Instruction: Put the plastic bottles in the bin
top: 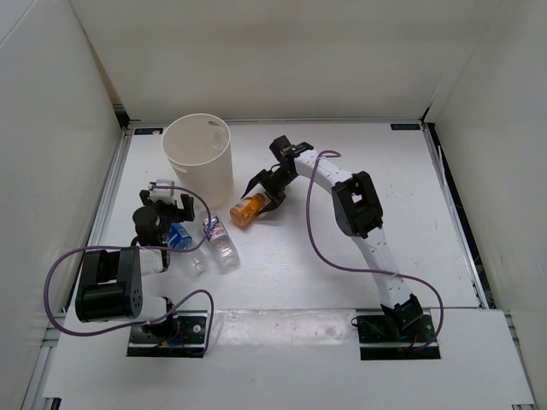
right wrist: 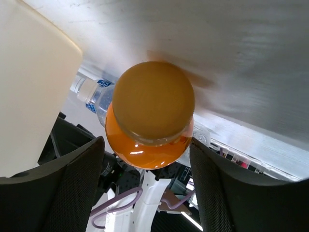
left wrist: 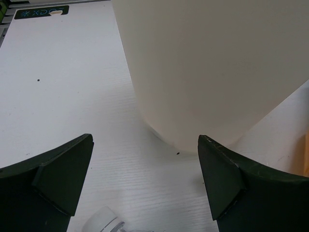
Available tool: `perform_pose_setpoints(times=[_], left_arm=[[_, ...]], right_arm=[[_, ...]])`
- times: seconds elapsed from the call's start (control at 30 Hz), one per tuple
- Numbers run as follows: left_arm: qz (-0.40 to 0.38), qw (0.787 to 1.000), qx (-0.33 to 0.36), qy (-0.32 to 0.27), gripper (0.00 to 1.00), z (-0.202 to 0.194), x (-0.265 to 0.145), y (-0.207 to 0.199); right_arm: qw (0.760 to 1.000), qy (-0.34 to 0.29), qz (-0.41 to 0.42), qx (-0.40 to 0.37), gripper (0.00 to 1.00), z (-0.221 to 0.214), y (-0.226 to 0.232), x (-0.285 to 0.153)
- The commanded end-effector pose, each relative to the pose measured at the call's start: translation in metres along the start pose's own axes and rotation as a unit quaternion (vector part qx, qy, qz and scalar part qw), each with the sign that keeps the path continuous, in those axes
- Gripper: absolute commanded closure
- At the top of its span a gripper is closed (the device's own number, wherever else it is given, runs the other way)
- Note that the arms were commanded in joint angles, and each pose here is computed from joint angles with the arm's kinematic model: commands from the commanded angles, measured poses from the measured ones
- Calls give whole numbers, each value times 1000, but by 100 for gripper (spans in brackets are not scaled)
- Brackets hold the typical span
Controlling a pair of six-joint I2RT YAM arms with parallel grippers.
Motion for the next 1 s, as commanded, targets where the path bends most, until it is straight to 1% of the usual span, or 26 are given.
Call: perform_pose_setpoints(times=[0.0, 0.03, 0.23, 0.3, 0.37, 0.57, 0.67, 0.7, 0.73, 0.8, 0.93, 0.97], left_arm=[[-5, 1000, 1, -8, 0, 3, 0, 0], [-6, 1000, 3, -9, 0, 4, 0, 0], [-6, 1000, 2, -7, 0, 3, 0, 0], [-5, 1000, 2, -8, 0, 4, 0, 0], [-6, 1000, 3, -7, 0, 3, 0, 0], [-5, 1000, 2, -9, 0, 4, 0, 0], [-5, 1000, 2, -9, 0, 4, 0, 0], [-5, 1000, 2, -8, 0, 4, 1, 0], [-5, 1000, 3, -10, 0, 4, 0, 1], [-4, 1000, 1, -8, 0, 3, 0, 1], [-3, 1000, 2, -12, 0, 5, 0, 1], [-4, 1000, 2, -10, 0, 4, 0, 0]], right_arm=[[1000, -4, -18, 8, 26, 1, -3, -1], [1000, -4, -22, 11, 24, 1, -5, 0], [999, 0, -33, 16, 24, -1, -7, 2], [999, 6, -39, 21, 27, -1, -9, 4], [999, 9, -45, 17, 27, -5, -8, 5], [997, 1, -77, 21, 32, -7, -12, 7], [996, 2, -89, 23, 37, -8, -14, 8], [996, 2, -91, 24, 47, -7, -15, 8], [996, 3, -91, 23, 52, -7, -15, 7], [995, 1, -92, 27, 56, -4, -16, 4], [996, -5, -87, 22, 69, -3, -15, -2], [996, -7, -84, 21, 70, -3, -13, -4]])
Point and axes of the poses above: each gripper's point midway between its finger pads, its own x axis out along the fingers, its own y axis along the line the jaws close on, z = x × y, the point moved 8 cm from there along -x, back along the fingers, and after that the axes turned 9 degrees about x, right-handed, at the moved point
